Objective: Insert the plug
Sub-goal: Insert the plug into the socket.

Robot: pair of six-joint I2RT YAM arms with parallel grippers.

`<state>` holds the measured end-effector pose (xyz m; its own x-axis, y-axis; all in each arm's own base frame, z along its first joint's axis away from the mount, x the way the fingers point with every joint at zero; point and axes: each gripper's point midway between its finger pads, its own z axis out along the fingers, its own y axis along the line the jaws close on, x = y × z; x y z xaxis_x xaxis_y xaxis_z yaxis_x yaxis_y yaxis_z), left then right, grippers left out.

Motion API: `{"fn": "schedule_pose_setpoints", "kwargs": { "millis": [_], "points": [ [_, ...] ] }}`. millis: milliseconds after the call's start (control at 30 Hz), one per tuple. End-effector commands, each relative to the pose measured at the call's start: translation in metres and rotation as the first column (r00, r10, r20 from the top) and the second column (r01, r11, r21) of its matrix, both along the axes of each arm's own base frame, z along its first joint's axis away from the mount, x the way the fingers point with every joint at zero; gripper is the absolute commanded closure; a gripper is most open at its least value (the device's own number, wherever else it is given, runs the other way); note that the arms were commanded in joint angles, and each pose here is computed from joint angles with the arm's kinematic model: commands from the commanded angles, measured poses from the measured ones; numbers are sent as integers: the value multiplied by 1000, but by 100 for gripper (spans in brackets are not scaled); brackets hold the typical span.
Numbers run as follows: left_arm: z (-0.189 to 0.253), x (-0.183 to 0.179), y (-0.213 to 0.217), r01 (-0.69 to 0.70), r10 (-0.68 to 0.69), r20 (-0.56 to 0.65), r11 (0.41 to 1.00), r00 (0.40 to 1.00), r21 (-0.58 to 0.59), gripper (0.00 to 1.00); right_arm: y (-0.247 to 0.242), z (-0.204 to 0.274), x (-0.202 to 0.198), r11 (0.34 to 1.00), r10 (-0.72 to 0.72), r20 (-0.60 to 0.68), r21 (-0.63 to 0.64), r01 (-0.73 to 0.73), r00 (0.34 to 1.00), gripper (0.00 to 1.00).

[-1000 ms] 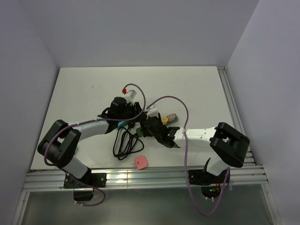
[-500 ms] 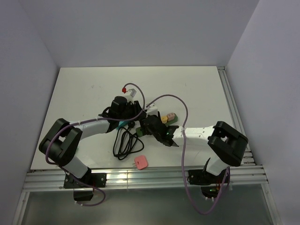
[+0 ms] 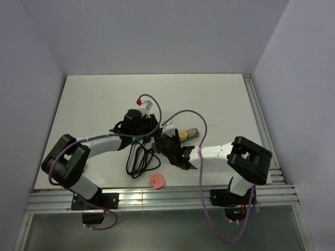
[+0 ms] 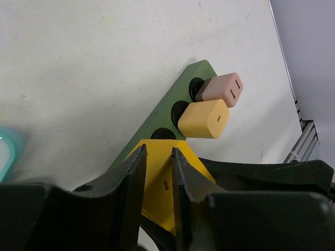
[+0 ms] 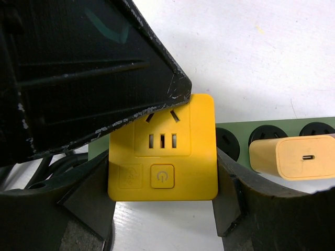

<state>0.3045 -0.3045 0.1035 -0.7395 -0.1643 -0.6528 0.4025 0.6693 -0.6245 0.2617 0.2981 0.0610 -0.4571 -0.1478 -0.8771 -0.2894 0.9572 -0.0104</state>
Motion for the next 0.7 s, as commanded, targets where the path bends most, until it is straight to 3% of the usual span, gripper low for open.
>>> {"fn": "schedule_pose_setpoints", "kwargs": {
  "millis": [0, 67, 167, 200, 233, 300, 433, 467, 533, 667],
  "points": [
    [-52, -25, 21, 11, 8, -128, 989, 992, 148, 70, -18, -51, -35, 989, 32, -139, -136, -51, 990, 100],
    [-52, -25, 21, 10, 9, -127, 989, 992, 149, 70, -16, -47, -35, 991, 39, -118, -119, -53, 992, 100],
    [-52, -25, 20, 13, 6, -128, 989, 992, 149, 70, -17, -35, -33, 994, 39, -81, -98, -46, 996, 78],
    [-52, -25, 19, 13, 6, -128, 989, 992, 147, 70, -18, -32, -32, 995, 38, -71, -94, -44, 997, 59],
    [-52, -25, 19, 15, 4, -127, 989, 992, 147, 70, -15, -28, -32, 996, 50, -63, -76, -55, 997, 49],
    [-50, -24, 19, 13, 5, -125, 989, 992, 145, 70, -12, -14, -29, 996, 63, -40, -63, -66, 997, 40],
    [-48, -24, 19, 15, 2, -119, 990, 993, 142, 70, -6, 10, -24, 994, 80, -8, -73, -80, 997, 31],
    [-47, -24, 19, 14, 3, -118, 990, 993, 139, 70, -2, 20, -21, 995, 74, 8, -63, -73, 997, 25],
    [-47, -24, 19, 14, 2, -114, 990, 994, 141, 70, -1, 31, -20, 995, 81, 17, -61, -80, 997, 3],
    [-45, -24, 18, 18, -3, -113, 990, 994, 139, 70, 1, 52, -19, 996, 88, 48, -23, -87, 995, 0]
  ]
}}
